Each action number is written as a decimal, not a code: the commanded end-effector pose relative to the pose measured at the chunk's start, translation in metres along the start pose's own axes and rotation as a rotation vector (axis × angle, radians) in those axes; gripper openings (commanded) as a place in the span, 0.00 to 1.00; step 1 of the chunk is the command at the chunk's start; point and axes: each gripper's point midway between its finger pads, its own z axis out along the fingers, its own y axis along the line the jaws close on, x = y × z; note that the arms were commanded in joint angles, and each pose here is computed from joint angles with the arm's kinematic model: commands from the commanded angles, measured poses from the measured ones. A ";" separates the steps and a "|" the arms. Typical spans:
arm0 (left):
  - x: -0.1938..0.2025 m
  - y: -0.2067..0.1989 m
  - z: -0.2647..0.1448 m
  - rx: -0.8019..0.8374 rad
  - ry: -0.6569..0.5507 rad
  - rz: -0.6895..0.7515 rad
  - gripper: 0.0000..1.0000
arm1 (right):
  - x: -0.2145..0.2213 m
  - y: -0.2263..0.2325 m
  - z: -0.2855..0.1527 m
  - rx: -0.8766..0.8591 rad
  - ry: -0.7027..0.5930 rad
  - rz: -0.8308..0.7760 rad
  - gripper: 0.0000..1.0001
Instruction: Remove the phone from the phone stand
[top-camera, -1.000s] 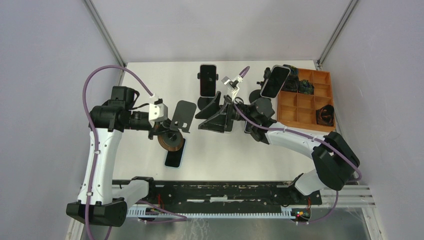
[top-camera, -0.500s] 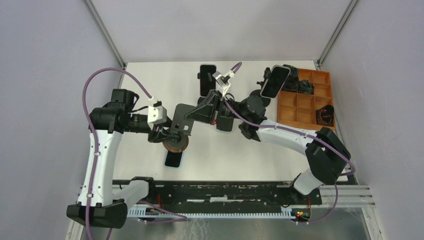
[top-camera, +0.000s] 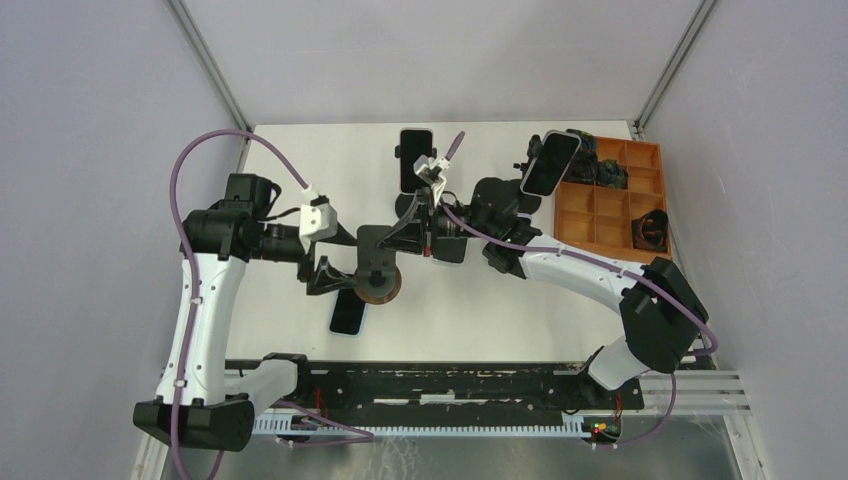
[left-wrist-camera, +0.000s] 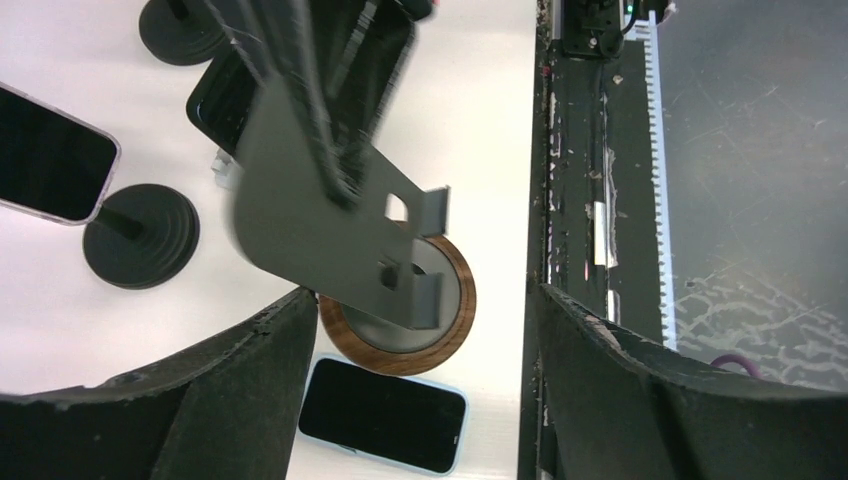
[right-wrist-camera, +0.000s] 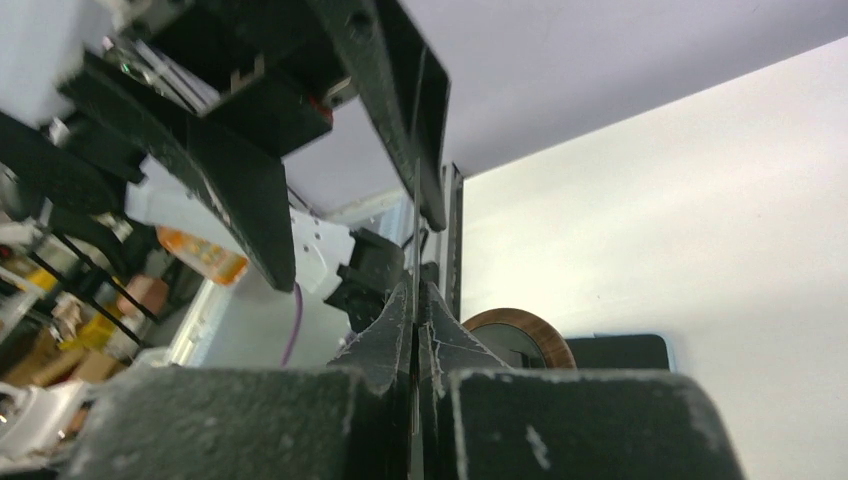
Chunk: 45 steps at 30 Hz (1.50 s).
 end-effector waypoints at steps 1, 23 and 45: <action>-0.010 0.023 0.004 0.005 -0.024 -0.109 0.76 | -0.020 0.034 0.013 -0.062 0.025 -0.226 0.00; 0.034 0.075 0.015 0.027 0.135 -0.042 0.02 | -0.028 -0.040 -0.024 0.240 -0.047 -0.118 0.69; 0.115 0.206 0.035 0.086 0.237 -0.094 0.02 | 0.039 -0.102 -0.164 0.758 -0.004 -0.016 0.92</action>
